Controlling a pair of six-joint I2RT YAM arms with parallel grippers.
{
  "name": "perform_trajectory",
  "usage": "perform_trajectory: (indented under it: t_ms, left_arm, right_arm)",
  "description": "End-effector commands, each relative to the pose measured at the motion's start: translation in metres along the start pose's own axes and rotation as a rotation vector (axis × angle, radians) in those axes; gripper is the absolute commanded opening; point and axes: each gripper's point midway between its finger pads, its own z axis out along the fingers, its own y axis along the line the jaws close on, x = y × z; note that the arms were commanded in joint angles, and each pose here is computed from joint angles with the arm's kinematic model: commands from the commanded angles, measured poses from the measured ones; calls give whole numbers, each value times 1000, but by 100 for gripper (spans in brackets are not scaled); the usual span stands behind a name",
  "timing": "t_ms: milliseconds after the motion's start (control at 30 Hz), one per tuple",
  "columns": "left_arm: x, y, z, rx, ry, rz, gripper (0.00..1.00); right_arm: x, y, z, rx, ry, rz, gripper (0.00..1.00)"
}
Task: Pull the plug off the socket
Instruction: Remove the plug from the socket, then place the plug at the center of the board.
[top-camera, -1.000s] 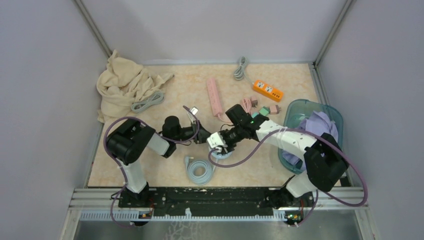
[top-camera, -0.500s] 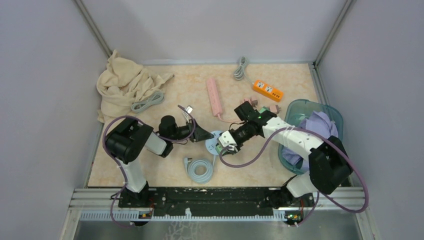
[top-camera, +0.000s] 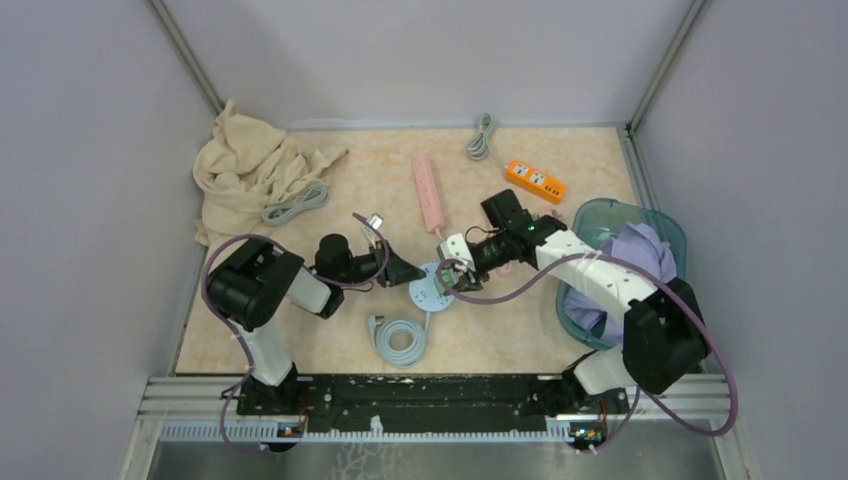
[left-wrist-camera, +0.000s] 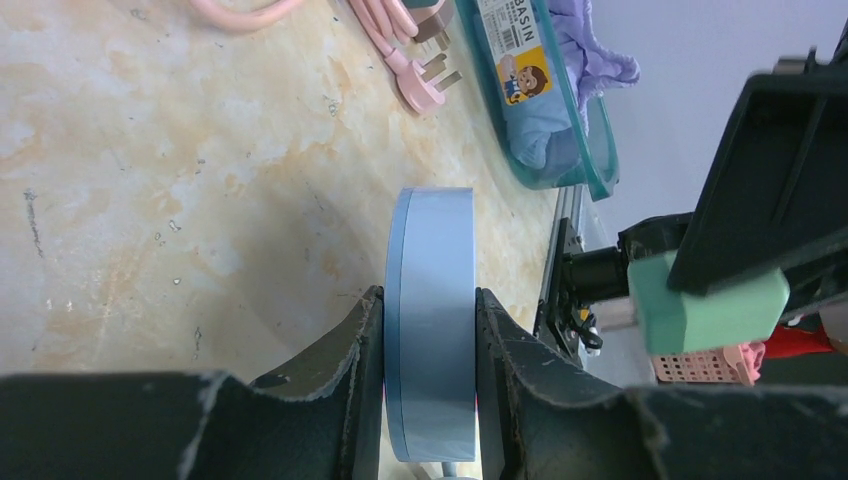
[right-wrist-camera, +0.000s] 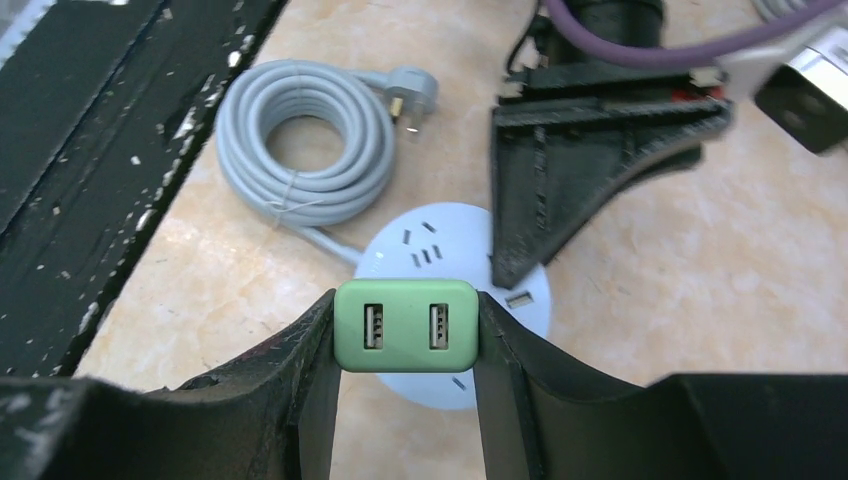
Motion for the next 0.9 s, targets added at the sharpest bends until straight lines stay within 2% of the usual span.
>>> perform_trajectory:
  t_ms: [0, 433, 667, 867]
  left_arm:
    - [-11, -16, -6, 39, -42, 89, 0]
    - [-19, -25, -20, -11, -107, 108, 0]
    - [-25, -38, -29, -13, -140, 135, 0]
    - [-27, -47, -38, -23, -159, 159, 0]
  right_arm:
    - [-37, -40, -31, 165, -95, -9, 0]
    - [-1, -106, -130, 638, -66, 223, 0]
    - [23, -117, -165, 778, -49, 293, 0]
    - [52, -127, -186, 903, 30, 375, 0]
